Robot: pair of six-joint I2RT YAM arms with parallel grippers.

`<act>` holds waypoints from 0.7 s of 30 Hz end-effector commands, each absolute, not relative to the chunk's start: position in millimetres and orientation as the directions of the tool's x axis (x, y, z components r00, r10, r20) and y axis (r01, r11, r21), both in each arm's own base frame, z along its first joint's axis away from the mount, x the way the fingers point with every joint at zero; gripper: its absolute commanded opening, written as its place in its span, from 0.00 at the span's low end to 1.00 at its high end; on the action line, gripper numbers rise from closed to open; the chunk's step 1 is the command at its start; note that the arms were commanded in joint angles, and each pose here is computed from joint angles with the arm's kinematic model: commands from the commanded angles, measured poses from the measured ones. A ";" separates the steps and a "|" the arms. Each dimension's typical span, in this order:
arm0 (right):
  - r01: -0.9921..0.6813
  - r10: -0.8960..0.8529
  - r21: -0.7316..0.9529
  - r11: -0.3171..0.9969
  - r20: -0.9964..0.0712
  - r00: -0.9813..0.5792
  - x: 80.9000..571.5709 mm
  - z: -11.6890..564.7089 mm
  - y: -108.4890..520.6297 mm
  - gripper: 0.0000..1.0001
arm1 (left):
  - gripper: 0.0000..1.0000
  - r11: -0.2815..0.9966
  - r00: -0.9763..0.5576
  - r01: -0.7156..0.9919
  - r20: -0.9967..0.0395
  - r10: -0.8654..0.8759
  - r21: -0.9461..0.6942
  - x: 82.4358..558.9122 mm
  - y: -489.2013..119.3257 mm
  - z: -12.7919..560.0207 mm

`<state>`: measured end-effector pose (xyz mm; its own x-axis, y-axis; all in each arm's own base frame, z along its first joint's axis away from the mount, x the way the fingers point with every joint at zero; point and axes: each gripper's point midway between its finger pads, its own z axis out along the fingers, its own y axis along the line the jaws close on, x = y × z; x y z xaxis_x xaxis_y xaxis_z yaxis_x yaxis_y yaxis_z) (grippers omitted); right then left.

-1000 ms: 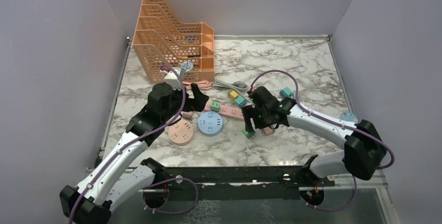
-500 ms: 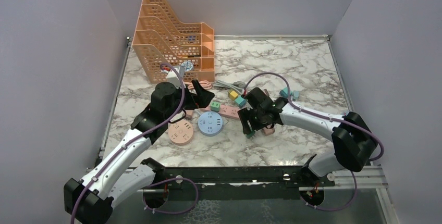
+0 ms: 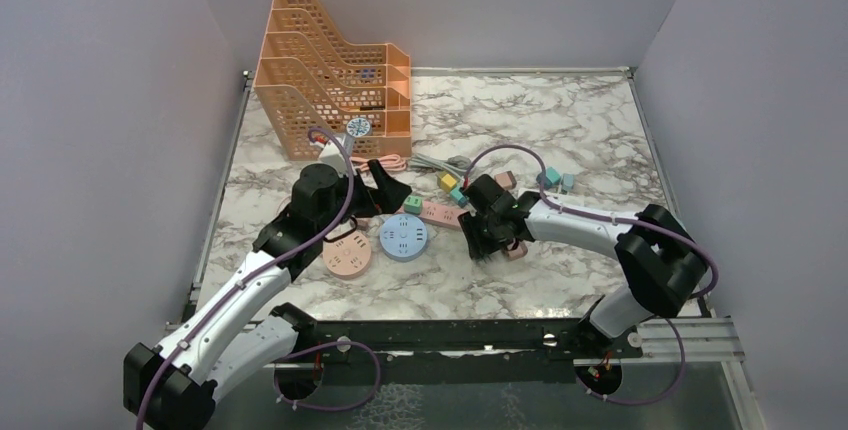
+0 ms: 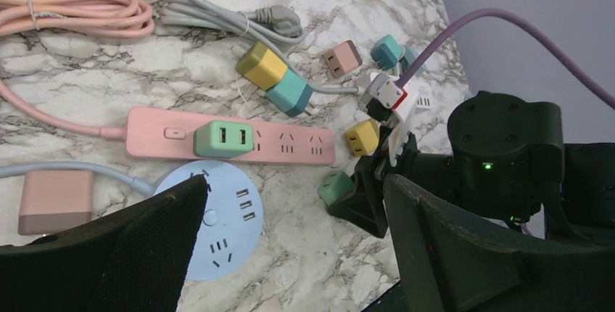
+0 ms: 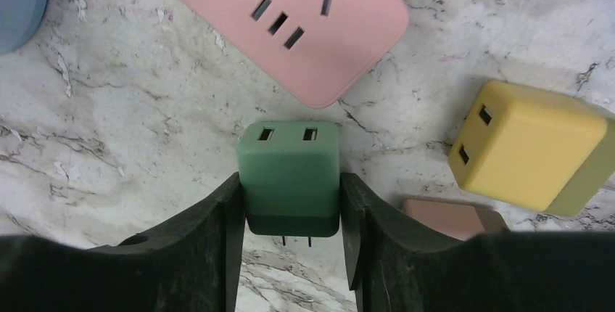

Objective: Insert the plug

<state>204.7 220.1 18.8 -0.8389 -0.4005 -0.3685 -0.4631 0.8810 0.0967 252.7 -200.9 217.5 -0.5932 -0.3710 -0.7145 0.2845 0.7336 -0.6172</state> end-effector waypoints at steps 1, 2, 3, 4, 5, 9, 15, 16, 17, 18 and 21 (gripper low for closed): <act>-0.401 -0.322 0.078 0.913 -0.467 -0.824 225.1 22.4 226.8 0.43 | 0.93 0.700 -0.599 0.335 -0.716 -0.358 -0.630 244.7 -207.7 219.9; -0.392 -0.305 0.090 0.916 -0.480 -0.822 227.1 24.2 229.4 0.43 | 0.93 0.700 -0.603 0.338 -0.716 -0.352 -0.629 243.7 -208.1 217.2; -0.382 -0.285 0.107 0.918 -0.492 -0.823 228.8 26.1 232.6 0.43 | 0.93 0.699 -0.610 0.339 -0.713 -0.346 -0.629 242.6 -208.7 214.1; -0.358 -0.253 0.124 0.925 -0.502 -0.827 230.7 28.8 235.2 0.45 | 0.93 0.698 -0.616 0.339 -0.709 -0.342 -0.631 241.5 -209.3 211.6; -0.346 -0.234 0.138 0.928 -0.507 -0.830 231.6 30.6 237.5 0.47 | 0.93 0.695 -0.625 0.338 -0.704 -0.338 -0.634 240.2 -210.3 208.6; -0.278 -0.145 0.176 0.944 -0.535 -0.832 239.2 40.2 242.5 0.42 | 0.93 0.680 -0.637 0.351 -0.696 -0.331 -0.644 238.1 -214.1 203.6; -0.098 0.122 0.339 0.936 -0.571 -0.812 248.4 87.9 251.1 0.36 | 0.93 0.648 -0.630 0.411 -0.713 -0.307 -0.641 239.0 -224.1 210.4; -0.064 0.189 0.398 0.915 -0.566 -0.803 249.2 100.3 255.5 0.37 | 0.93 0.649 -0.628 0.411 -0.715 -0.308 -0.641 239.9 -224.3 210.7; -0.037 0.248 0.450 0.893 -0.557 -0.793 249.8 111.7 259.0 0.37 | 0.93 0.647 -0.625 0.412 -0.716 -0.312 -0.642 240.7 -224.7 211.5; 0.009 0.330 0.509 0.861 -0.545 -0.771 252.2 126.9 260.7 0.37 | 0.93 0.642 -0.620 0.418 -0.718 -0.316 -0.643 241.6 -225.7 213.1; 0.046 0.556 0.709 0.703 -0.508 -0.659 261.9 178.3 264.5 0.37 | 0.93 0.619 -0.602 0.448 -0.730 -0.324 -0.645 243.8 -230.8 220.1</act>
